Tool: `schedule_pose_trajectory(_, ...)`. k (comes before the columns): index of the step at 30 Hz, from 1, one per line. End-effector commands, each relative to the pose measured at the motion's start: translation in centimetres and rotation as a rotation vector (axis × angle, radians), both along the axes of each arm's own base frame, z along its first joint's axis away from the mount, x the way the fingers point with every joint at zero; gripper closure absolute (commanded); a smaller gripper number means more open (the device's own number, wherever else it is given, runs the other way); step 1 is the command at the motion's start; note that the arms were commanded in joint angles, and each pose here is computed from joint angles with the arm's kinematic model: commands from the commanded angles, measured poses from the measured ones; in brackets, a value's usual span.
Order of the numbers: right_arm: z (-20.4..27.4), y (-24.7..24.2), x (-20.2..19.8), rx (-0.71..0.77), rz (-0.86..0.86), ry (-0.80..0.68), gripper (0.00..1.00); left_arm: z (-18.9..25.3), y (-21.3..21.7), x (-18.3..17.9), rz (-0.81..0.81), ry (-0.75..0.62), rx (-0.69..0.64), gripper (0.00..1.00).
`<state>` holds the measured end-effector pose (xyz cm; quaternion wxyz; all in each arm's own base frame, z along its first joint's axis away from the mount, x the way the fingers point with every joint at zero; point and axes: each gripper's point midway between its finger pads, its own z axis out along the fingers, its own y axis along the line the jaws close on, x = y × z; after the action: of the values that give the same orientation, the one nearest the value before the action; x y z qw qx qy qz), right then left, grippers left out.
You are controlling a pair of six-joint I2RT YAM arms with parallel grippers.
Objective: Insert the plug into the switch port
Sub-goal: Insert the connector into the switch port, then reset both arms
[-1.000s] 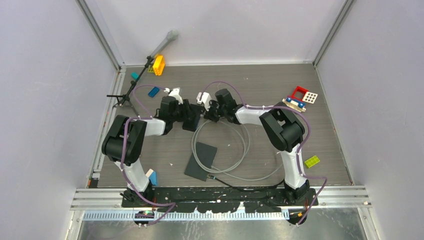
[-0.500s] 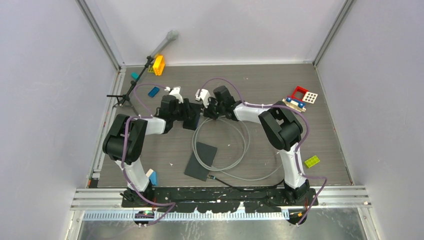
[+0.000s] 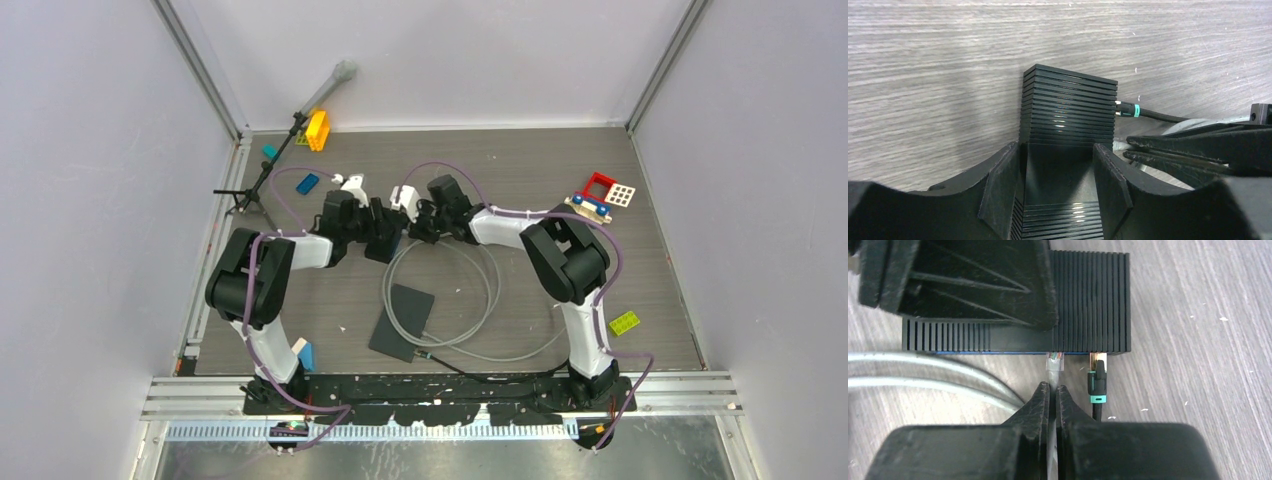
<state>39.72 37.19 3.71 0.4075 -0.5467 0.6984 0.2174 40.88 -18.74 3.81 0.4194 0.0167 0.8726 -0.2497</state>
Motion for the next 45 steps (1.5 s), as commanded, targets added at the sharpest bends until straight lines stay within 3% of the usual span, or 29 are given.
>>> schedule_pose_trajectory(1,8.6,7.7,-6.6,0.243,0.323,-0.129,0.91,-2.8,-6.1,-8.7,-0.280,0.283,-0.090,0.44)
schedule_pose_trajectory(10,7.6,5.2,-7.0,0.130,0.239,-0.059,0.76,-3.4,-4.4,-7.1,-0.193,0.278,-0.048,0.43)
schedule_pose_trajectory(17,8.5,3.4,-8.0,0.094,0.185,-0.020,0.70,-2.5,-3.2,-6.3,-0.140,0.250,-0.053,0.34)
schedule_pose_trajectory(24,12.6,-0.2,-6.8,0.166,-0.107,-0.044,0.68,1.2,-0.1,-4.7,-0.015,0.145,-0.080,0.25)
schedule_pose_trajectory(26,13.8,-1.3,-6.7,0.243,-0.231,0.008,0.68,2.7,1.2,-4.8,0.034,0.109,-0.061,0.20)
schedule_pose_trajectory(27,14.6,-1.7,-6.7,0.292,-0.281,0.025,0.68,4.0,2.0,-4.6,0.069,0.072,-0.042,0.09)
schedule_pose_trajectory(29,15.5,-2.7,-7.1,0.372,-0.367,0.081,0.65,5.9,3.2,-4.8,0.121,0.033,-0.014,0.01)
schedule_pose_trajectory(32,16.5,-4.3,-8.1,0.456,-0.486,0.159,0.61,8.4,5.1,-5.8,0.210,0.012,0.013,0.00)
schedule_pose_trajectory(34,16.6,-5.3,-9.5,0.469,-0.500,0.192,0.52,9.2,6.0,-7.3,0.239,0.035,0.024,0.00)
schedule_pose_trajectory(38,17.3,-9.7,-10.8,0.521,-0.709,0.220,0.39,10.5,7.8,-10.7,0.278,0.052,0.047,0.00)
schedule_pose_trajectory(45,15.3,-17.0,-13.3,0.428,-1.103,0.322,0.29,11.3,10.0,-16.1,0.315,0.057,0.056,0.00)
